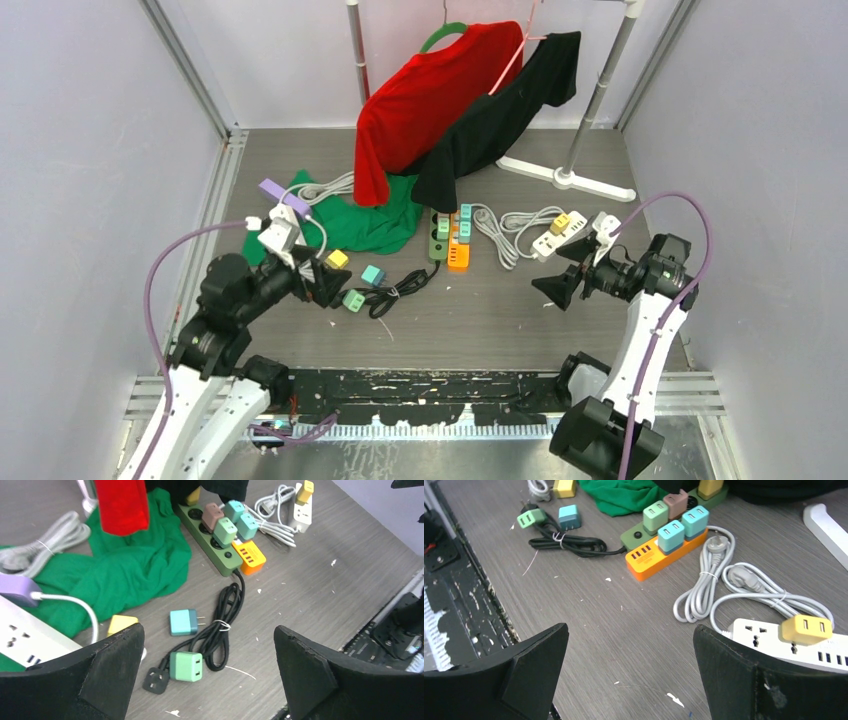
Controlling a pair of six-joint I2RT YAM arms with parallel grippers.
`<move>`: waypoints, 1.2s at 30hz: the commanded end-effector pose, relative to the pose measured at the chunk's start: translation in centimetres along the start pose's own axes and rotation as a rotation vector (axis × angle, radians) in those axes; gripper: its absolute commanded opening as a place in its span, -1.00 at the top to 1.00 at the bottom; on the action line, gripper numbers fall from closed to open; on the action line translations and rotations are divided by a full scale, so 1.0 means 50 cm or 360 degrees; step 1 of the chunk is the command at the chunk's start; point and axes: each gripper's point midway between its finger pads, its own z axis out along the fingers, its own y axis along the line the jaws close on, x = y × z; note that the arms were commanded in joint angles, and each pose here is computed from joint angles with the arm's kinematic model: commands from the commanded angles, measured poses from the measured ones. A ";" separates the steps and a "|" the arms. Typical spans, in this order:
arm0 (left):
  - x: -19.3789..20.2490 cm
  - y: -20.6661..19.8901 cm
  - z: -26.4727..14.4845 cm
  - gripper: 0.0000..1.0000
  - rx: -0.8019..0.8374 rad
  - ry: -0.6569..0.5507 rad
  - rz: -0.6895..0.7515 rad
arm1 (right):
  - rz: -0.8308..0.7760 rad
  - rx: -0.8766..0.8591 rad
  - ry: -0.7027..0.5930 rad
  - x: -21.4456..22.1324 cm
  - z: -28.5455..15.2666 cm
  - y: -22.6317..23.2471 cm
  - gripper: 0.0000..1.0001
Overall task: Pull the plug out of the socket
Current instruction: Place the socket at the center of the board, then move the socket to the center of the board.
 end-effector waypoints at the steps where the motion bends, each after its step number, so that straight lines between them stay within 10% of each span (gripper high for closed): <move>1: -0.027 0.012 -0.020 -0.99 -0.0067 -0.0177 0.0165 | 0.0144 0.0099 -0.0092 -0.021 -0.009 -0.045 -1.00; 19: -0.014 -0.011 -0.012 -0.99 0.0039 -0.0132 0.0143 | 0.0412 0.0826 -0.0019 0.035 -0.054 -0.248 -0.99; 36: 0.020 0.019 0.016 -1.00 -0.0042 0.0028 0.0122 | 0.0263 0.1146 0.0449 0.082 0.192 -0.307 -0.99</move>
